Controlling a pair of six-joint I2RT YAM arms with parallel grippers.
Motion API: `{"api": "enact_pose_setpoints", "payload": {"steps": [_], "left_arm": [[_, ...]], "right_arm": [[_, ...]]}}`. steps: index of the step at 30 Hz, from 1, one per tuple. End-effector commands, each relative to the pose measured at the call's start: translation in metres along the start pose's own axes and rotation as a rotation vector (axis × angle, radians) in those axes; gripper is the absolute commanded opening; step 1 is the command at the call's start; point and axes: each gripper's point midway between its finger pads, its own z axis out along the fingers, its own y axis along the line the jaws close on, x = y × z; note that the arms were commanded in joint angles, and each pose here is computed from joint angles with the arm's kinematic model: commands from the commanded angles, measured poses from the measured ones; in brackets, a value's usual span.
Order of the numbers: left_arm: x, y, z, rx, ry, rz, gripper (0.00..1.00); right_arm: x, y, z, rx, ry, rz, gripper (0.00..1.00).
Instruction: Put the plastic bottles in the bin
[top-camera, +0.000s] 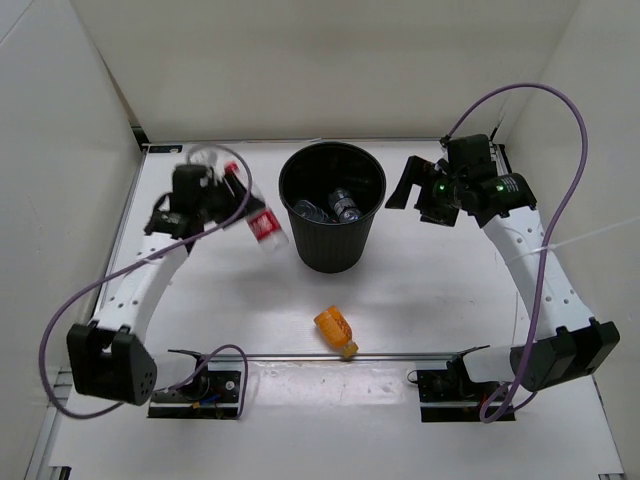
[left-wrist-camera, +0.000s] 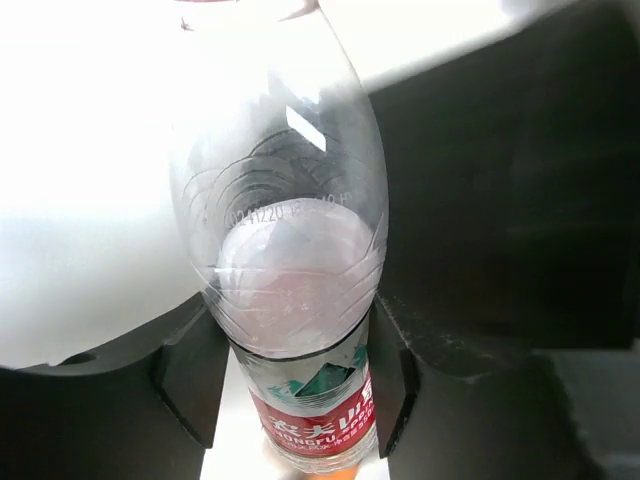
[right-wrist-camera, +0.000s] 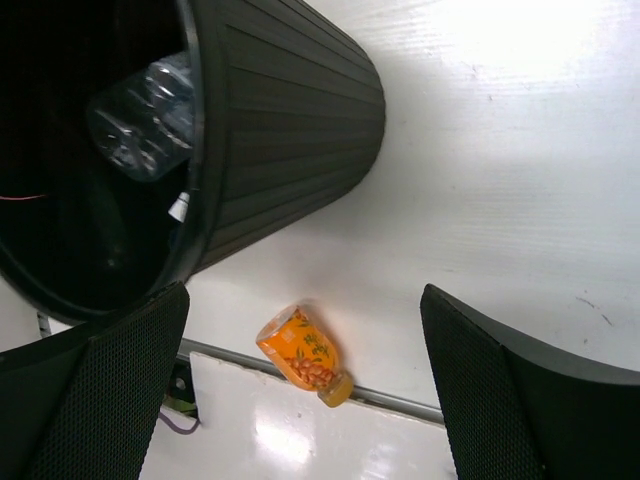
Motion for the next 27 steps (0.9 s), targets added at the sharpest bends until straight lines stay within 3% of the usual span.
{"api": "enact_pose_setpoints", "payload": {"steps": [1,5,10,12,18,19,23,27], "left_arm": [[-0.093,-0.080,-0.082,0.115,-0.322,0.109,0.62],[-0.129,-0.158,-0.098,0.239,-0.397,0.267,0.67],[-0.127,-0.228,-0.058,0.335,-0.349,0.386,0.69],[-0.121,-0.241,-0.033,0.345,-0.315,0.411,0.75],[-0.076,-0.243,-0.004,0.310,-0.217,0.442,0.87],[-0.077,-0.240,-0.006,0.298,-0.224,0.440,1.00],[-0.074,-0.230,-0.031,0.265,-0.268,0.453,1.00],[-0.099,-0.214,-0.079,0.180,-0.405,0.462,1.00]], "right_arm": [[-0.002,-0.007,-0.002,0.014,-0.032,0.011,1.00],[0.004,-0.009,0.002,0.017,-0.009,0.026,1.00],[0.004,-0.008,0.009,0.012,0.007,0.047,1.00],[0.007,-0.010,0.011,0.018,0.016,0.049,1.00],[0.030,-0.021,0.006,0.012,0.025,0.031,1.00],[0.044,-0.031,0.011,0.026,0.049,0.027,1.00],[0.069,-0.041,0.009,-0.025,0.003,-0.053,1.00],[0.108,-0.016,0.012,-0.200,-0.014,-0.277,0.99]]}}
